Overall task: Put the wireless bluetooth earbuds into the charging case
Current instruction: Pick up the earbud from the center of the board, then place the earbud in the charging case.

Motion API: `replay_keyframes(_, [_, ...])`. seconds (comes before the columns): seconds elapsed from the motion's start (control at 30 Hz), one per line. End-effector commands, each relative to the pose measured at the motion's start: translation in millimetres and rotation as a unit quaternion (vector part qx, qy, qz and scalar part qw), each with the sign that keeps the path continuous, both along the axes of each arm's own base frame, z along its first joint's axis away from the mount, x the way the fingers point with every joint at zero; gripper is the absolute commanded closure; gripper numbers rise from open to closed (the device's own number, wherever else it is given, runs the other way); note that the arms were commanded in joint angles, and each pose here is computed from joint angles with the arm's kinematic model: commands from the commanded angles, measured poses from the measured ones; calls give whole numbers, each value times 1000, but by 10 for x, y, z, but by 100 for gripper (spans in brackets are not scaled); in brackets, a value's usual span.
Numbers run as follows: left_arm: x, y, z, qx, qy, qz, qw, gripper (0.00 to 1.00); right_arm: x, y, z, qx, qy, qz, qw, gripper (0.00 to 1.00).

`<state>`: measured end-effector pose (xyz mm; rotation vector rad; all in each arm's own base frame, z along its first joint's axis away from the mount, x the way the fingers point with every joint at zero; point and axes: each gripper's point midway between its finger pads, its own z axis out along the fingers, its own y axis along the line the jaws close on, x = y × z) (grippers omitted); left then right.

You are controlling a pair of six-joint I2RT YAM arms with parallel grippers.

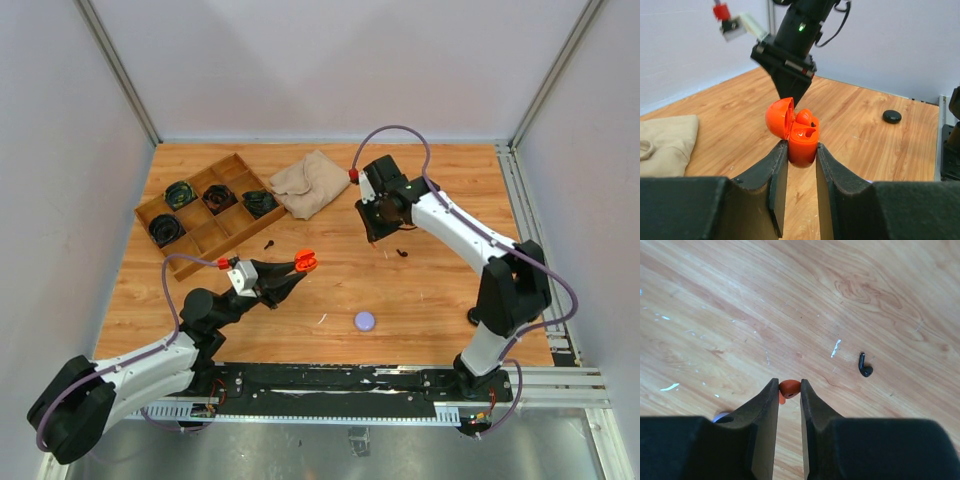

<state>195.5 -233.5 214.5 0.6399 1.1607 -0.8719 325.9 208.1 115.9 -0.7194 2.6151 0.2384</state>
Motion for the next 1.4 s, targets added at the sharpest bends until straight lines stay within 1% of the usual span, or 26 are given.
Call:
replay_keyframes(0.0, [27,54,120,-24,-20,17,999,100,-51,123,364,33,-63,35,997,80])
replay_keyframes(0.13, [49,73,129,-30,-20,25,999,100,-98,262,706,78,-125,56,987,80])
replay_keyframes(0.27, [57,74,152,-34,-20,26,999,100,-196,445,1080,130,-195,88,968,81])
replay_keyframes(0.47, [49,53,193,-39,-17,19,999,100,-423,659,1582,214,-276,133,927,82])
replay_keyframes(0.6, [56,46,223,-47,-11,17,999,100,-638,792,1838,265,-312,168,897,82])
replay_keyframes(0.73, [46,28,262,-56,-6,10,998,100,-826,898,2033,301,-330,198,872,82])
replay_keyframes(0.97, [-14,-17,383,-77,-4,-15,997,100,-1127,1092,2194,356,-344,252,831,82])
replay_keyframes(1.2, [-81,-43,494,-90,-10,-35,995,100,-1330,1230,2243,392,-348,292,800,83])
replay_keyframes(1.37, [-115,-44,547,-99,-11,-44,994,100,-1453,1327,2194,403,-340,321,787,82])
